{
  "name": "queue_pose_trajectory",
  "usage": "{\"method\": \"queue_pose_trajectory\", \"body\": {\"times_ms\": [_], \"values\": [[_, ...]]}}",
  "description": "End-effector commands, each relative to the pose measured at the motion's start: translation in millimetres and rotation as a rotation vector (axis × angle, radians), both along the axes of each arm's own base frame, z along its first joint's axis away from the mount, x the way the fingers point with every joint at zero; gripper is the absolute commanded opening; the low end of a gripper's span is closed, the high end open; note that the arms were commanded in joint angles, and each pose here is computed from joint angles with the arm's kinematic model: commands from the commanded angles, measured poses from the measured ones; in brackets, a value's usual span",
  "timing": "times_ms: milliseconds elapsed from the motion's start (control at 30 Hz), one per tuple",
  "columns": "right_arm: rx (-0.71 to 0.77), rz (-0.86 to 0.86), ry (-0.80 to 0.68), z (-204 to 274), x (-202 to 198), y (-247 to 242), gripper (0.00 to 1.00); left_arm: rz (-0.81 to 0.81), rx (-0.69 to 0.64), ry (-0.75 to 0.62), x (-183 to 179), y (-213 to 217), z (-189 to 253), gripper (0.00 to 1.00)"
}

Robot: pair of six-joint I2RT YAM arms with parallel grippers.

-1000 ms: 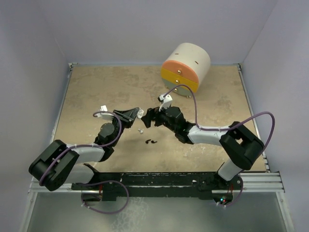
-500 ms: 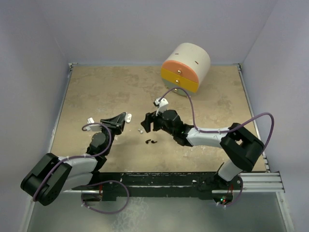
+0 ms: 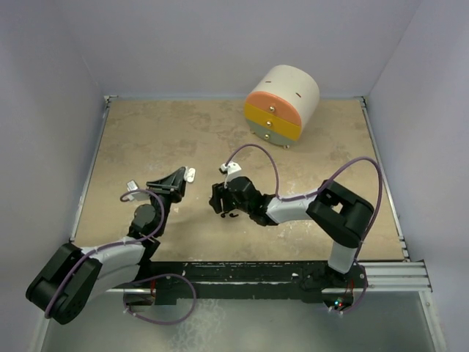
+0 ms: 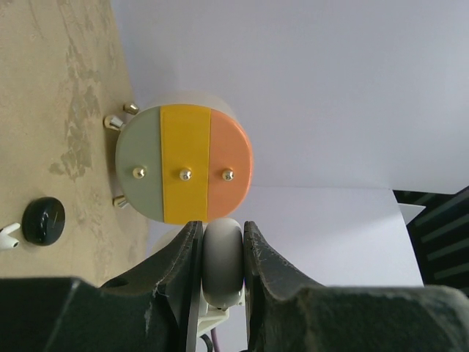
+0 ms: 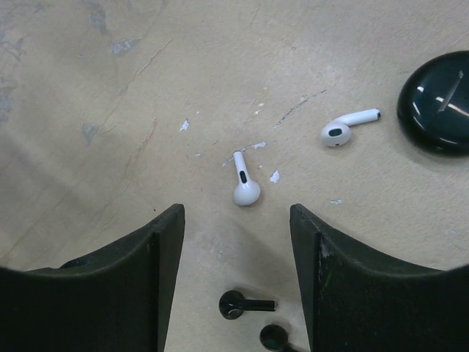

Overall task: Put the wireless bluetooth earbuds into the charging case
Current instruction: Pick up the earbud from the center of the board.

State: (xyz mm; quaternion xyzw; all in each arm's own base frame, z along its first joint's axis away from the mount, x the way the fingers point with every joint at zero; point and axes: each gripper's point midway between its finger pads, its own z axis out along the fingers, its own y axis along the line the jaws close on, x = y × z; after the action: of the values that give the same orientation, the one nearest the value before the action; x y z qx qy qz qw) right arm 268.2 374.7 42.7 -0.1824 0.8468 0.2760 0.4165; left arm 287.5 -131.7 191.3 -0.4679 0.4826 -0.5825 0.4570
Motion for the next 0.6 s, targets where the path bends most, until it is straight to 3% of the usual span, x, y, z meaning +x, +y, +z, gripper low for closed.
{"method": "queue_pose_trajectory", "body": {"times_ms": [0, 567], "values": [[0.061, -0.044, -0.029, 20, 11, 15, 0.61, 0.023, -0.028, -0.005, -7, 11, -5, 0.00], [-0.015, -0.098, -0.016, -4, 15, 21, 0.53, 0.042, -0.046, -0.002, -9, 19, -7, 0.00]]}}
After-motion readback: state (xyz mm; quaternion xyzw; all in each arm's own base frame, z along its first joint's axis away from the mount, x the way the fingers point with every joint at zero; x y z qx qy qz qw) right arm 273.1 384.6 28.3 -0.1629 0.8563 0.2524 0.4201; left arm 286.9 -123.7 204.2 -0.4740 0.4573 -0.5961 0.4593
